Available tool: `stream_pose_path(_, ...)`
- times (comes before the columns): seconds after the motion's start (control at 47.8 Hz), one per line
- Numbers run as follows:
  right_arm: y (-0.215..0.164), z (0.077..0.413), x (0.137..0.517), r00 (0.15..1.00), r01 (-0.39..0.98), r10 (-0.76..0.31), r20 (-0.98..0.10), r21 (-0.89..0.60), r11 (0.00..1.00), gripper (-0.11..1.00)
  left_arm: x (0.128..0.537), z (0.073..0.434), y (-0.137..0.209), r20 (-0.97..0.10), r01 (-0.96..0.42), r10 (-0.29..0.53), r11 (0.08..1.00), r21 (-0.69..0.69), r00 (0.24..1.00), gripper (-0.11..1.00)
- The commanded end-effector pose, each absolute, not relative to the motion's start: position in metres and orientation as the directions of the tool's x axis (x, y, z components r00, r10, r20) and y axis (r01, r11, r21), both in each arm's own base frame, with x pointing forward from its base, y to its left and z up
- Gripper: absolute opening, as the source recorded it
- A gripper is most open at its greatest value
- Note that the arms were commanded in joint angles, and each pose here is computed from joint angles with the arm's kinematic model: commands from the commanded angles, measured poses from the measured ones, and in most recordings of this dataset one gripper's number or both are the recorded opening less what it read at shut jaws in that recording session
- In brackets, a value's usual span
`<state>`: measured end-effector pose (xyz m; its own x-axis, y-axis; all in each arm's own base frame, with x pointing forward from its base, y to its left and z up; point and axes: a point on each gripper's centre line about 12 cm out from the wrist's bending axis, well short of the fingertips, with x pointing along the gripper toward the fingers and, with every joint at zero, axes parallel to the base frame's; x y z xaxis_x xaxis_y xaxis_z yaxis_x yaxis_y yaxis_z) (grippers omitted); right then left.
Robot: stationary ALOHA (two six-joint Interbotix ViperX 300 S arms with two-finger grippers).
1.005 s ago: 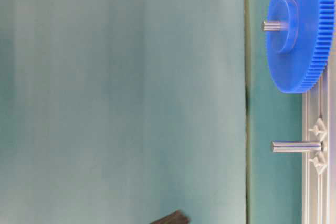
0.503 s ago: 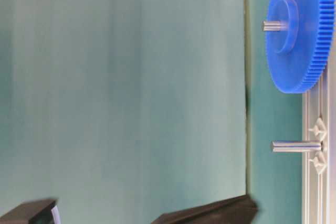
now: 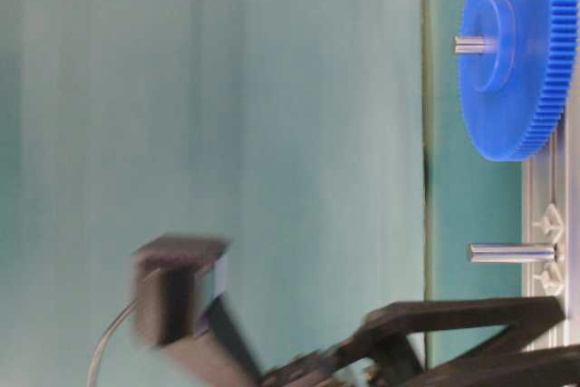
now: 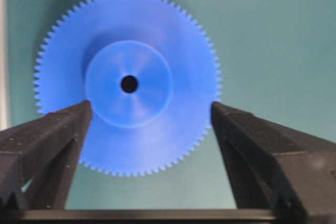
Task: Insert the small gear onto the shaft.
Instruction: 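Lower the open left gripper over the loose blue gear's hub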
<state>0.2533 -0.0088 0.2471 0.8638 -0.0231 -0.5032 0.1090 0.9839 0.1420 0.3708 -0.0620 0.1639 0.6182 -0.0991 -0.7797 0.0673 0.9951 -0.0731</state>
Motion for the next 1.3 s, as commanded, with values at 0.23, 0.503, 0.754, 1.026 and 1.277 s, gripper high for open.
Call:
stream_pose_path(0.23, -0.009, 0.254, 0.253, 0.877, 0.112, -0.025, -0.481, 0.153, 0.982, 0.12, 0.397, 0.161, -0.067, -0.802, 0.126, -0.094, 0.992, -0.023, 0.590, 0.89)
stream_pose_path(0.503, -0.008, 0.251, 0.249, 0.877, 0.110, -0.022, -0.479, 0.156, 0.982, 0.12, 0.399, 0.153, -0.066, -0.839, 0.130, -0.082, 0.991, -0.014, 0.538, 0.90)
stream_pose_path(0.754, -0.008, 0.253, 0.245, 0.884, 0.109, -0.024, -0.467, 0.155, 0.982, 0.12, 0.402, 0.152, -0.057, -0.840, 0.110, -0.070, 0.994, -0.012, 0.538, 0.90)
stream_pose_path(1.026, -0.009, 0.255, 0.242, 0.889, 0.112, -0.027, -0.456, 0.159, 0.981, 0.12, 0.404, 0.149, -0.054, -0.843, 0.102, -0.063, 0.995, -0.010, 0.534, 0.90)
stream_pose_path(1.277, -0.009, 0.255, 0.242, 0.890, 0.113, -0.027, -0.455, 0.162, 0.980, 0.12, 0.406, 0.144, -0.054, -0.849, 0.099, -0.063, 0.995, -0.012, 0.525, 0.90)
